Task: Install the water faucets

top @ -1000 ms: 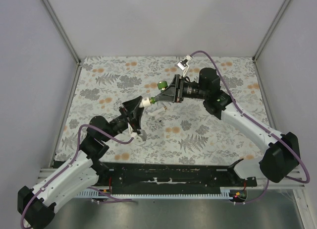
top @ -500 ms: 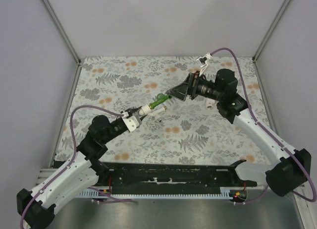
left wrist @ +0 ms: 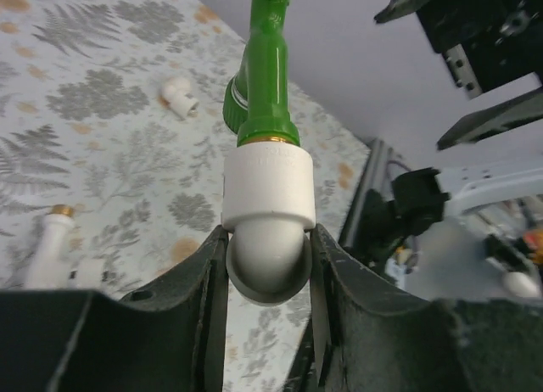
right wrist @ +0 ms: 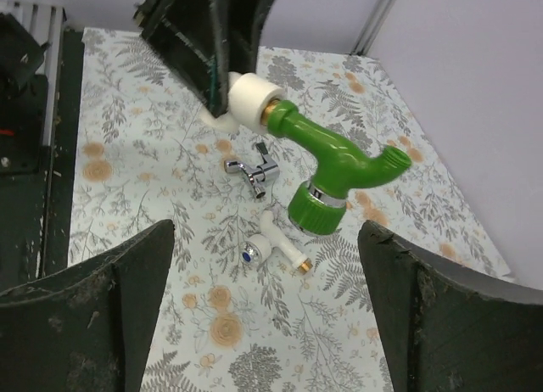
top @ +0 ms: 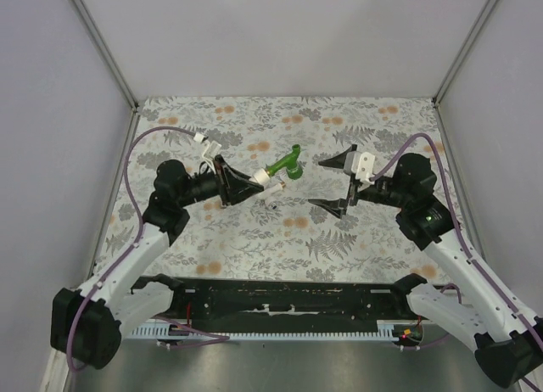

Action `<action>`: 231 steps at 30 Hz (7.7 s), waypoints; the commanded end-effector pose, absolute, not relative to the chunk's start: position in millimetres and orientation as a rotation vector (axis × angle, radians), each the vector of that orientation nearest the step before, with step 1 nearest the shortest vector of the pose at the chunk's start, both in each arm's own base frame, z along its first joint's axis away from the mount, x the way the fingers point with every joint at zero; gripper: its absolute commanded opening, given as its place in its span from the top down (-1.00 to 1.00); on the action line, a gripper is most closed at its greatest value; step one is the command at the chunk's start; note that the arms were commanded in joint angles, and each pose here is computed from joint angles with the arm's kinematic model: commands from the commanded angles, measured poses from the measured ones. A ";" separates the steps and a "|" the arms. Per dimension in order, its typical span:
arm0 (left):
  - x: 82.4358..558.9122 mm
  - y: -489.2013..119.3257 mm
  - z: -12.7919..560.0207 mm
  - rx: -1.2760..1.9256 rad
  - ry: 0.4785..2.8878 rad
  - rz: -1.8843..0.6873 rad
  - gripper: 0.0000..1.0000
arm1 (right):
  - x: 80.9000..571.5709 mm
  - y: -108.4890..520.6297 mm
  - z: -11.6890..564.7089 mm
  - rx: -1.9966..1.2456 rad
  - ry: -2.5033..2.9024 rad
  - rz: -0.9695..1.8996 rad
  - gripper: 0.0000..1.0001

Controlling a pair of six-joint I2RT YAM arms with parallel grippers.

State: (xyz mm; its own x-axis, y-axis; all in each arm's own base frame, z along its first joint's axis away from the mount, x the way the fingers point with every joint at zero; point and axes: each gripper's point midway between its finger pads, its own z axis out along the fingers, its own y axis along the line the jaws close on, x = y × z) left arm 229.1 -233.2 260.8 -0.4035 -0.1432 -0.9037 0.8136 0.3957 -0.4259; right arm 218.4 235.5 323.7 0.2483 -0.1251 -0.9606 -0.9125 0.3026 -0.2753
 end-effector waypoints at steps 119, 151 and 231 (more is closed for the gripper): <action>177.7 -245.2 326.4 0.723 1.735 -1.383 0.96 | 250.3 249.8 328.3 -1.007 0.930 0.550 -0.82; 167.1 -249.9 322.9 0.808 1.846 -1.483 0.96 | 205.4 254.4 333.8 -1.271 0.860 0.593 -0.76; 216.4 -201.0 277.0 0.754 1.836 -0.846 0.96 | 181.3 291.9 366.0 -0.963 1.066 1.181 -0.23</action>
State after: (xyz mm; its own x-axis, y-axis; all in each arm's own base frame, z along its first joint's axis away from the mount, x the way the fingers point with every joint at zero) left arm 188.0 -228.1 319.0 -0.4028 0.0285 -0.9149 0.8497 0.3834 -0.3621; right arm 196.6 289.6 317.0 0.0865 0.1259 -0.9883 -0.9792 0.1935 -0.0610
